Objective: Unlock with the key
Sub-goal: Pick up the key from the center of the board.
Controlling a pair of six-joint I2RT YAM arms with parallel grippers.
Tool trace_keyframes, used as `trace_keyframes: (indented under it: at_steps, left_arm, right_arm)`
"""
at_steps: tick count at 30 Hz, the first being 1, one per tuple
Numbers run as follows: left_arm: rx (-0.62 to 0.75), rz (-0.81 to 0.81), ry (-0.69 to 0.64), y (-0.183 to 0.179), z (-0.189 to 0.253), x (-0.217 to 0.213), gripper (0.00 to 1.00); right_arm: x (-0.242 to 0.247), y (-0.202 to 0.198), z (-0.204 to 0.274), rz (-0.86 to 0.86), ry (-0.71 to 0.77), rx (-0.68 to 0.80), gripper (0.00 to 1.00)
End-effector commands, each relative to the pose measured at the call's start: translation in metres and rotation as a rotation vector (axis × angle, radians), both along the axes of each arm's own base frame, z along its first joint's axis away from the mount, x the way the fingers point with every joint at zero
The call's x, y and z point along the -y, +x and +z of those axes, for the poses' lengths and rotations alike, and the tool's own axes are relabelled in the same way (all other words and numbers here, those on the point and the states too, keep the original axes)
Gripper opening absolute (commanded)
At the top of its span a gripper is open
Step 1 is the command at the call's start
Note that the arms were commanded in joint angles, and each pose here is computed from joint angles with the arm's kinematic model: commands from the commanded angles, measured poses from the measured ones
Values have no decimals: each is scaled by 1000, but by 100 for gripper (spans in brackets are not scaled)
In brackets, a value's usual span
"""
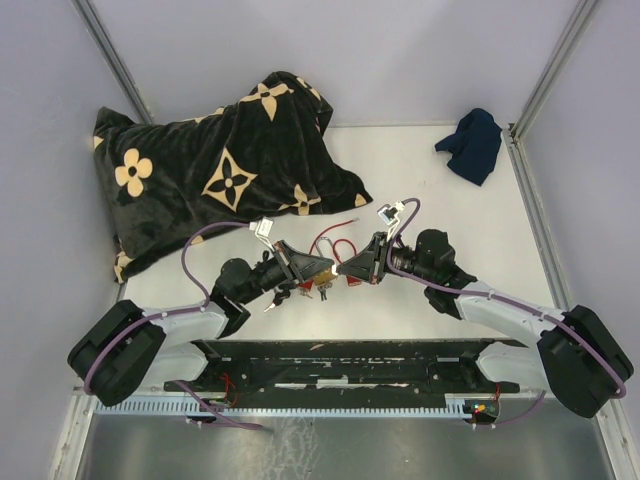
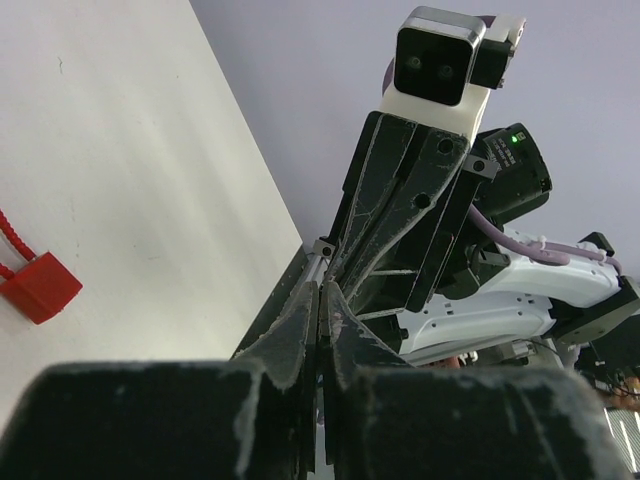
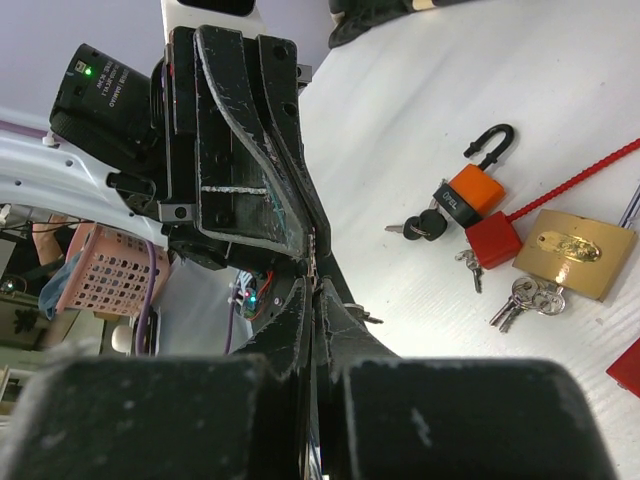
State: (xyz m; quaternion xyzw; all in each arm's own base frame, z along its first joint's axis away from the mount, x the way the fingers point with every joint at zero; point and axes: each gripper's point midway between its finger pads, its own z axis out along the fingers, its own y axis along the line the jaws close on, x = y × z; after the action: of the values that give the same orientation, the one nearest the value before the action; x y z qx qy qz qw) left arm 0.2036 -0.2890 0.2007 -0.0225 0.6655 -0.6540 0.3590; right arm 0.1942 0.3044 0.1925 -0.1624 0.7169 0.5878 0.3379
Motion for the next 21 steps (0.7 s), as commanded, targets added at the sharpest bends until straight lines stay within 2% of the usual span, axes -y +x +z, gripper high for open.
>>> trace_keyframes:
  at_steps: [1, 7, 15, 21]
  left_arm:
    - [52, 1, -52, -2, 18, -2, 3]
    - [77, 45, -24, 1, 17, -8, 3]
    - [108, 89, 9, 5, 19, -14, 3]
    - [113, 84, 10, 4, 18, -14, 3]
  right_arm:
    - [-2, -2, 11, 17, 38, 46, 2]
    - [2, -1, 10, -8, 22, 55, 3]
    - [6, 0, 13, -28, 2, 72, 28]
    - [4, 2, 20, -23, -14, 98, 34]
